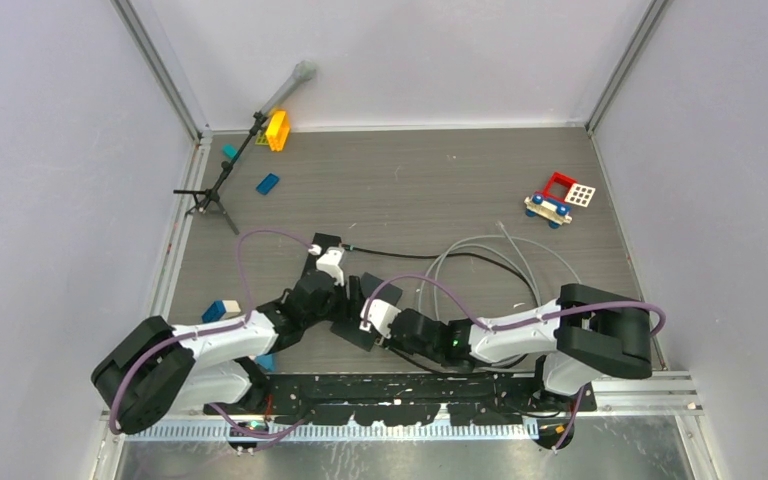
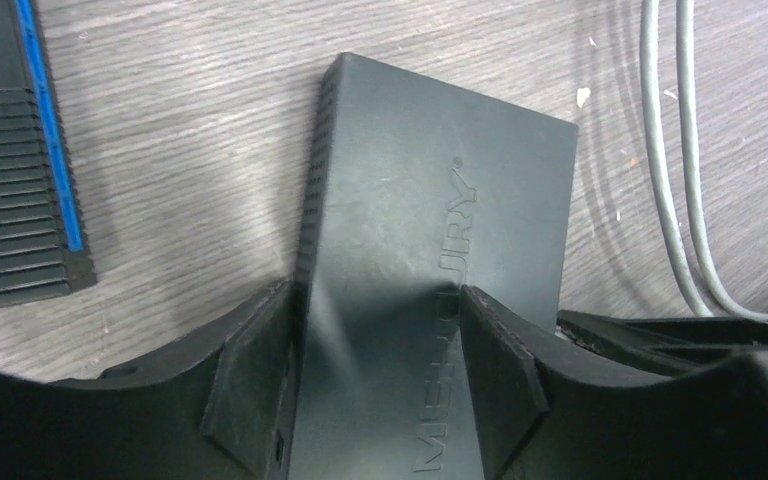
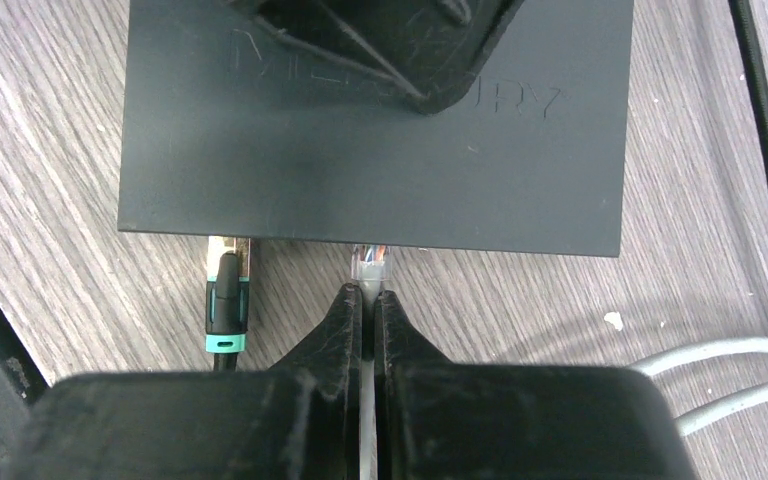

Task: Insert the plug into the switch port
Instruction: Insert the connector into the switch port.

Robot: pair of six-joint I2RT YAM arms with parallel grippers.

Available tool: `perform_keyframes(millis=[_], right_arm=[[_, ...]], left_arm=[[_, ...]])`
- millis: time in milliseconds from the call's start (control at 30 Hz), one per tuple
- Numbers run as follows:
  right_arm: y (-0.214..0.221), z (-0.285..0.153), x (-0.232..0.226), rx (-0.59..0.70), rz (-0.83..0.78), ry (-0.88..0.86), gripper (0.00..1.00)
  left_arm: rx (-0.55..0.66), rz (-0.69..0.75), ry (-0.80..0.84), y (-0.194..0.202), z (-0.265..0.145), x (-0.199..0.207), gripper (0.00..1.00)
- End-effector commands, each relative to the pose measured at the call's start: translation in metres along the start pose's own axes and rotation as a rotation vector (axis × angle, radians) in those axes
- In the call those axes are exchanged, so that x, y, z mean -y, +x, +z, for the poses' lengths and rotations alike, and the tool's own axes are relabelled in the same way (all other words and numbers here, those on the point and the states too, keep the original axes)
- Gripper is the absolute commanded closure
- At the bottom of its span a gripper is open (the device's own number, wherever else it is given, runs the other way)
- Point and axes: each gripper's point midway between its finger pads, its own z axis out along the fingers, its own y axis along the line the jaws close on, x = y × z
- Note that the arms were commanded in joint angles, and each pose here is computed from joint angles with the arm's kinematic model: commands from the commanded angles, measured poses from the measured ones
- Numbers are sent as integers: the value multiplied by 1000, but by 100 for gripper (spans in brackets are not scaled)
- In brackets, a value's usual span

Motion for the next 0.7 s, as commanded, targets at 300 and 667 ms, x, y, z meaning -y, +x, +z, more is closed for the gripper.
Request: perform_keyframes(millis=[300, 667], right_arm=[[-19, -16, -16, 4, 2, -136, 68], [-91, -53, 67, 166, 312, 33, 33]], left_arm=[[145, -21, -132, -83, -42, -13, 8], [413, -1, -339, -196, -65, -42, 8]])
